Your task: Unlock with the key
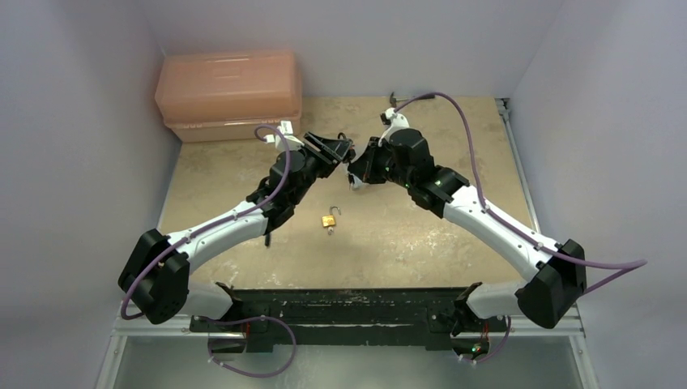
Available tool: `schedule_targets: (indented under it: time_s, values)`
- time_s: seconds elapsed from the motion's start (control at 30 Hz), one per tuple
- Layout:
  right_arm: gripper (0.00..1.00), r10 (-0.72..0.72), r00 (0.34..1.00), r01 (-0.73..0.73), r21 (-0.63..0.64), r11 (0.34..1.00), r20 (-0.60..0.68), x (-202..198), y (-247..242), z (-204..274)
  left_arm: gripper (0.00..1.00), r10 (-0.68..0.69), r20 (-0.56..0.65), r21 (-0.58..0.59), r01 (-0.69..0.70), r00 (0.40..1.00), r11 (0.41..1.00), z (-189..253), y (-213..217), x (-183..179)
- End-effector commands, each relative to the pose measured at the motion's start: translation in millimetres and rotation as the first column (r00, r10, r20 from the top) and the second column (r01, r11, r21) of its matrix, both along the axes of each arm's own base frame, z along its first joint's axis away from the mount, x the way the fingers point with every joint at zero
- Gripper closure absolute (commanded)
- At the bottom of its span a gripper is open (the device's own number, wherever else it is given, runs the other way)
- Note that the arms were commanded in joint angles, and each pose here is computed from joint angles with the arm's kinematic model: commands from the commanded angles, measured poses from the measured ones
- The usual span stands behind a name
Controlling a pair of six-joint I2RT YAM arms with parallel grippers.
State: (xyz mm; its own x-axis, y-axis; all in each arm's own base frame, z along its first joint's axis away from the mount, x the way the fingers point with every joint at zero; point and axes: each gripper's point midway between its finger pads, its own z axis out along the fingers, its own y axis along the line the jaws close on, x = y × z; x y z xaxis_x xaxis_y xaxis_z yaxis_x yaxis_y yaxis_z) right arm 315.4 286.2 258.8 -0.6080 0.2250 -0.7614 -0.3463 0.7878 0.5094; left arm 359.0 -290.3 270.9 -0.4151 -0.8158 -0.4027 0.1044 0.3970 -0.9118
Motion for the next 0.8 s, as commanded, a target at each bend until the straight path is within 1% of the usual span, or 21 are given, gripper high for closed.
schedule_targets:
  time_s: [0.0, 0.07, 0.2, 0.27, 0.37, 0.43, 0.53, 0.6, 0.7, 0.77]
  values:
    - [1.00, -0.256, 0.956, 0.231, 0.171, 0.958, 0.142, 38.2, -42.0, 74.6, 1.00, -0.022, 0.030, -0.040, 0.023, 0.999, 0.999, 21.6, -0.9, -5.7]
    - [1.00, -0.248, 0.956, 0.220, 0.176, 0.959, 0.158, 38.5, -41.0, 79.7, 1.00, -0.024, 0.021, -0.042, 0.025, 1.000, 0.999, 19.3, -1.5, -5.9]
    - [1.00, -0.224, 0.925, 0.209, 0.083, 0.975, 0.306, 39.7, -45.4, 95.0, 1.00, -0.031, 0.006, -0.056, 0.032, 0.999, 0.998, 17.8, -2.9, -4.9]
    - [1.00, -0.250, 0.909, 0.238, 0.076, 0.968, 0.334, 42.2, -51.2, 96.7, 1.00, -0.035, -0.002, -0.061, 0.035, 0.999, 0.998, 16.1, -3.0, -4.2]
    - [1.00, -0.264, 0.919, 0.241, 0.113, 0.964, 0.293, 42.8, -50.9, 94.8, 1.00, -0.042, 0.002, -0.065, 0.042, 0.999, 0.997, 16.8, -3.9, -4.3]
    - [1.00, -0.262, 0.937, 0.226, 0.173, 0.959, 0.230, 43.5, -46.8, 90.4, 1.00, -0.051, 0.009, -0.070, 0.052, 0.999, 0.996, 17.6, -5.0, -5.3]
    - [1.00, -0.190, 0.972, 0.142, 0.303, 0.942, 0.137, 44.0, -36.4, 84.5, 1.00, -0.058, 0.009, -0.079, 0.059, 0.998, 0.995, 18.1, -5.5, -5.9]
    - [1.00, -0.152, 0.981, 0.100, 0.356, 0.929, 0.121, 43.4, -34.6, 85.8, 1.00, -0.061, 0.006, -0.081, 0.061, 0.998, 0.995, 17.2, -6.0, -6.2]
    - [1.00, -0.164, 0.979, 0.109, 0.361, 0.926, 0.125, 45.4, -41.8, 88.9, 1.00, -0.059, 0.003, -0.084, 0.059, 0.998, 0.995, 17.2, -5.7, -5.7]
    - [1.00, -0.204, 0.966, 0.146, 0.317, 0.937, 0.159, 49.9, -51.9, 91.1, 1.00, -0.059, -0.003, -0.087, 0.058, 0.998, 0.995, 17.0, -5.7, -5.3]
